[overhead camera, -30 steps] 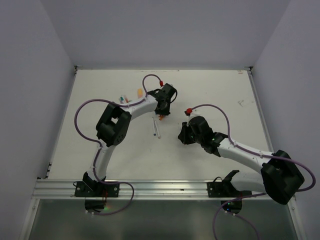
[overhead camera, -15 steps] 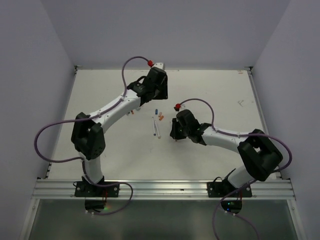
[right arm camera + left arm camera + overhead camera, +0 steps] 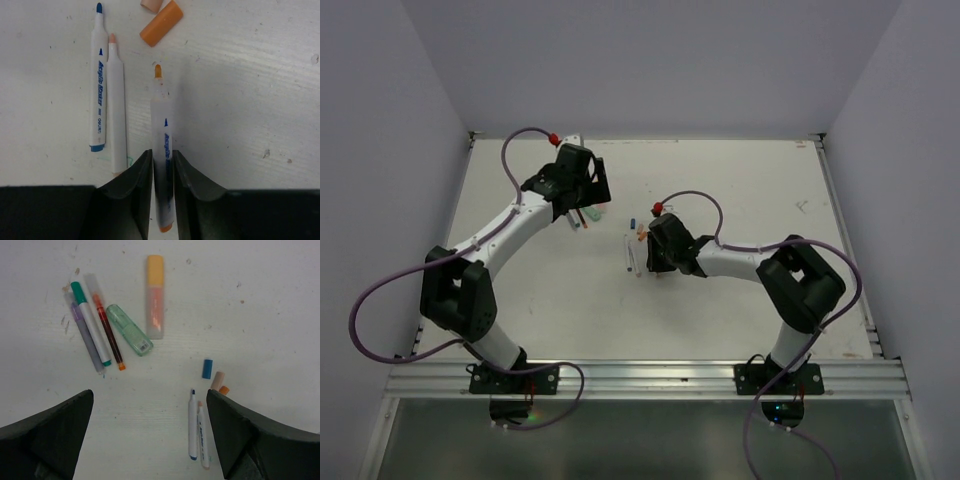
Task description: Open the pen caps
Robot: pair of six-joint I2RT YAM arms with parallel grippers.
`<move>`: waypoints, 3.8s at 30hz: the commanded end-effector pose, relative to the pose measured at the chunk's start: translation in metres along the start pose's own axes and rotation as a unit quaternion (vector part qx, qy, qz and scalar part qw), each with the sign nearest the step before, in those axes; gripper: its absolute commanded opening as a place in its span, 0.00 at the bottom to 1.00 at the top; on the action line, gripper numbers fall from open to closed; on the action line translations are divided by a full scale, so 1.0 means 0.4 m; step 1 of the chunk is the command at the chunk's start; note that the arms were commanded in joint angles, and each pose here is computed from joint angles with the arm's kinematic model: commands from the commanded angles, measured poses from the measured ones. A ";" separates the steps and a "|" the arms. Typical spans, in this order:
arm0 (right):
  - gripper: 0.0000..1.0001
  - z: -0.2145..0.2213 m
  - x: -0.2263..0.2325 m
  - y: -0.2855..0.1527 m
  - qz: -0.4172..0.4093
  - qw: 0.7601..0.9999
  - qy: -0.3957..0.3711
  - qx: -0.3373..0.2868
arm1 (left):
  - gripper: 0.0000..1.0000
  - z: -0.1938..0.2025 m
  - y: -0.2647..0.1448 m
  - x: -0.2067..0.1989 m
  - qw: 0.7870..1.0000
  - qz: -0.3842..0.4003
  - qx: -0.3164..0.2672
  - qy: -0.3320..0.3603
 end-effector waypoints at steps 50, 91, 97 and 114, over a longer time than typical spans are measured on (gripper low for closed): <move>0.99 -0.107 -0.115 -0.373 0.043 0.961 0.022 -0.272 | 0.36 0.015 0.365 0.258 0.980 -0.141 0.084 -0.111; 0.90 -0.213 0.091 -0.349 -0.247 0.932 0.010 -0.263 | 0.00 0.050 -0.148 -0.119 0.893 0.435 -0.073 -0.089; 0.87 -0.226 0.099 -0.325 -0.245 0.932 0.016 -0.268 | 0.00 0.056 -0.170 -0.142 0.881 0.459 -0.085 -0.082; 0.47 -0.243 0.108 -0.304 -0.245 0.930 0.012 -0.275 | 0.00 0.069 -0.201 -0.167 0.867 0.482 -0.109 -0.059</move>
Point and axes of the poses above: each gripper's point midway between its finger pads, its own y axis out along the fingers, its own x axis along the line the jaws close on, z = x × y, the point moved 9 cm from there along -y, back along the fingers, and after that the axes turned 2 degrees about -y, right-handed, at the moved point
